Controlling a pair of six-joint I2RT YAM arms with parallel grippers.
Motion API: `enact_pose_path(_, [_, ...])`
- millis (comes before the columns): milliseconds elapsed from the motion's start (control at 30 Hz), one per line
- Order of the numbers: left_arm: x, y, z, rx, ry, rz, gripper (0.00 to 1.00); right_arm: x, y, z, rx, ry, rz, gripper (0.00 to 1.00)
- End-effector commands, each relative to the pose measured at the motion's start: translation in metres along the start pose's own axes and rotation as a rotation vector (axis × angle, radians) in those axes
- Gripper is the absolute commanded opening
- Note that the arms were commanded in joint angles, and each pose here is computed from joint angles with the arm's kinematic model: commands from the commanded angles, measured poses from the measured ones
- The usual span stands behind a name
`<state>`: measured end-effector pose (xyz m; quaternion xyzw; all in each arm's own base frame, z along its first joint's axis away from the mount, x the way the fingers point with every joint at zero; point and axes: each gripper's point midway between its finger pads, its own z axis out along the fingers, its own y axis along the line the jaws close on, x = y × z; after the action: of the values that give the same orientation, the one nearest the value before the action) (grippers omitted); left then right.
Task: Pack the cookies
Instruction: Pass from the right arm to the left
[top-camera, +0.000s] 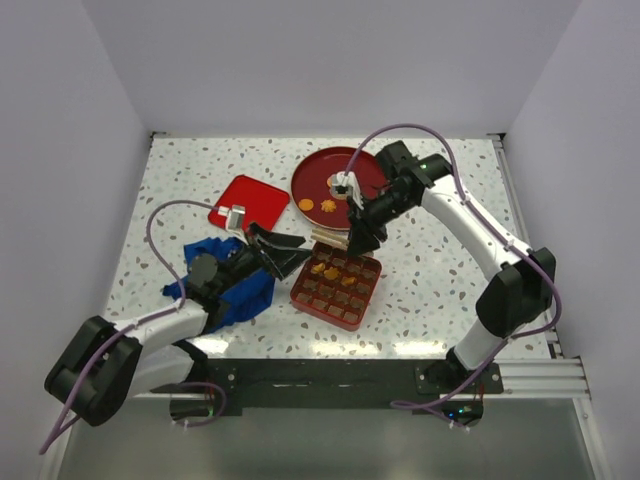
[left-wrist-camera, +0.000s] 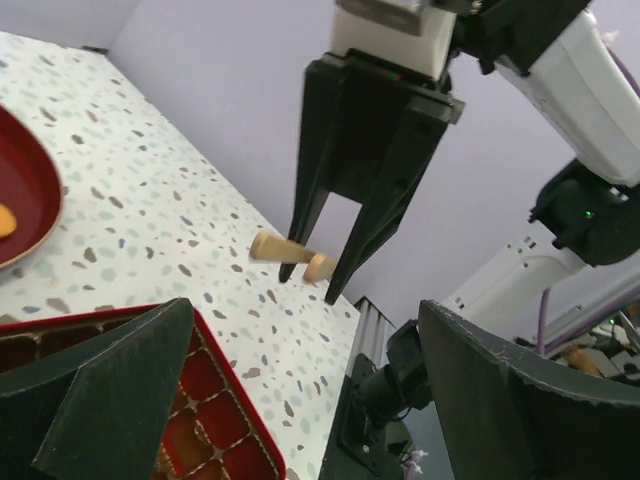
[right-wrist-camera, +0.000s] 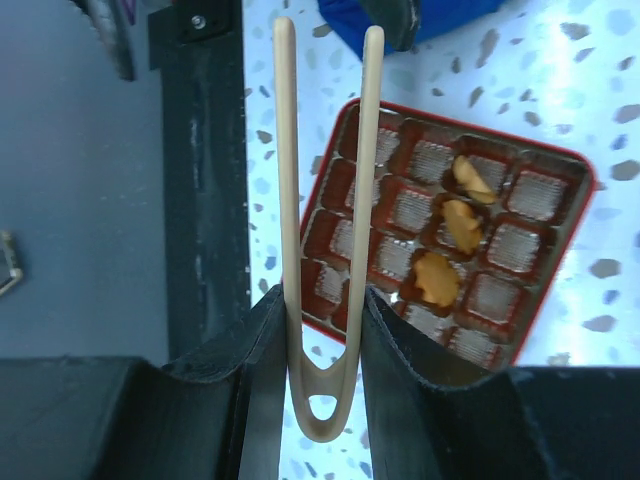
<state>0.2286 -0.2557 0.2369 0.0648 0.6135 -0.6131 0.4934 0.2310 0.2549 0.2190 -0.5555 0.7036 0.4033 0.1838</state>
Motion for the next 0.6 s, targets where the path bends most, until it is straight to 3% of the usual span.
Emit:
enact_pose_path(0, [-0.006,-0.047,0.01,0.208,0.036,0.087,1.0,-0.017,0.03,-0.001,-0.081,-0.095,-0.021,0.0])
enact_pose_path(267, [0.001,-0.046,0.014,0.19,0.055,0.074,0.99,-0.022,0.057,0.01,-0.189,-0.118,0.0,0.0])
enact_pose_path(567, [-0.003,-0.052,0.016,0.204,0.044,0.053,0.72,-0.017,0.062,0.015,-0.234,-0.102,0.04,0.0])
